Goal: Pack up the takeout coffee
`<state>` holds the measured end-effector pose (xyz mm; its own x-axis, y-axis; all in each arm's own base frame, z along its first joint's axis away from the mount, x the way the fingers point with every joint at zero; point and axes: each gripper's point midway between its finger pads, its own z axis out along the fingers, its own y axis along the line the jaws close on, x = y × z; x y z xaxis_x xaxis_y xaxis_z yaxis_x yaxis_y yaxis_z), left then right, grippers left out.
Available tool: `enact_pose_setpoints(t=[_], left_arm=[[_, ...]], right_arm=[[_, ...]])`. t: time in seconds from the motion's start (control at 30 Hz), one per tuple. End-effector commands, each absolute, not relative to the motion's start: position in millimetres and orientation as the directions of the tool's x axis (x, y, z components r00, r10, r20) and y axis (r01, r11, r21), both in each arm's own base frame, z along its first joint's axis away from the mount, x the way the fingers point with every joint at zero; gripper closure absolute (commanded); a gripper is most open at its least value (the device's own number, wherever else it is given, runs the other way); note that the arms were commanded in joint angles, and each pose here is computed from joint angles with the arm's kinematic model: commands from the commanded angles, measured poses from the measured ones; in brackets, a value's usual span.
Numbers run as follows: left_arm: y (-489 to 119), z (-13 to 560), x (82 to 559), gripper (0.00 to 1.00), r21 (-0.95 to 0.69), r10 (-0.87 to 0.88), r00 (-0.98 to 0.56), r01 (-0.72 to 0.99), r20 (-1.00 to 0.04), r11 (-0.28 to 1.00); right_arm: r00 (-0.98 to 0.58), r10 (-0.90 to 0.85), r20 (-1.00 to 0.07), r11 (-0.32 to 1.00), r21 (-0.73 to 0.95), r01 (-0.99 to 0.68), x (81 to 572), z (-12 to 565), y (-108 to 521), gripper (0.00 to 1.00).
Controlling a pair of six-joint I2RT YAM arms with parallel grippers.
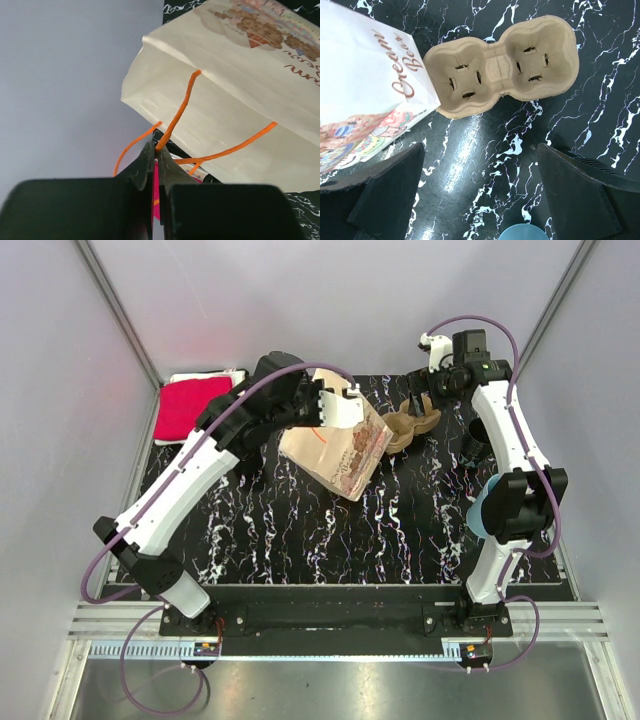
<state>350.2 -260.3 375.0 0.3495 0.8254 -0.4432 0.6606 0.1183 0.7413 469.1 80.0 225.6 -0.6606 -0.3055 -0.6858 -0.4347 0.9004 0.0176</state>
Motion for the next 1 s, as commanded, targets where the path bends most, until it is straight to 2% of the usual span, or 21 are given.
enact_pose_setpoints(t=[0.0, 0.1, 0.27, 0.4, 0.5, 0.53, 0.7, 0.97], left_arm=[[-245, 421, 357, 1.00, 0.831, 0.842, 0.364, 0.533, -0.398, 0.163], [-257, 409, 352, 0.87, 0.822, 0.841, 0.374, 0.553, -0.391, 0.136], [-279, 400, 349, 0.85, 0.797, 0.810, 0.380, 0.580, -0.446, 0.167], [-293, 391, 348, 0.87, 0.766, 0.789, 0.377, 0.618, -0.485, 0.176], [-299, 388, 344, 0.99, 0.761, 0.783, 0.382, 0.627, -0.490, 0.170], [-299, 391, 342, 1.00, 0.763, 0.781, 0.387, 0.624, -0.490, 0.169], [-300, 404, 318, 1.00, 0.749, 0.744, 0.428, 0.646, -0.513, 0.145], [-308, 384, 278, 1.00, 0.714, 0.747, 0.449, 0.699, -0.491, 0.049]], right_arm=[[-0.611, -0.301, -0.732, 0.905, -0.018, -0.424, 471, 247, 77, 0.00], [-0.613, -0.301, -0.730, 0.907, -0.020, -0.421, 472, 247, 76, 0.00], [-0.617, -0.300, -0.727, 0.908, -0.019, -0.420, 471, 244, 76, 0.00], [-0.611, -0.303, -0.731, 0.907, -0.025, -0.419, 470, 247, 75, 0.00], [-0.609, -0.302, -0.733, 0.908, -0.026, -0.418, 470, 248, 74, 0.00], [-0.609, -0.301, -0.734, 0.909, -0.027, -0.416, 470, 248, 74, 0.00], [-0.607, -0.296, -0.737, 0.912, -0.029, -0.409, 471, 249, 73, 0.00], [-0.622, -0.267, -0.736, 0.936, -0.044, -0.350, 479, 249, 62, 0.00]])
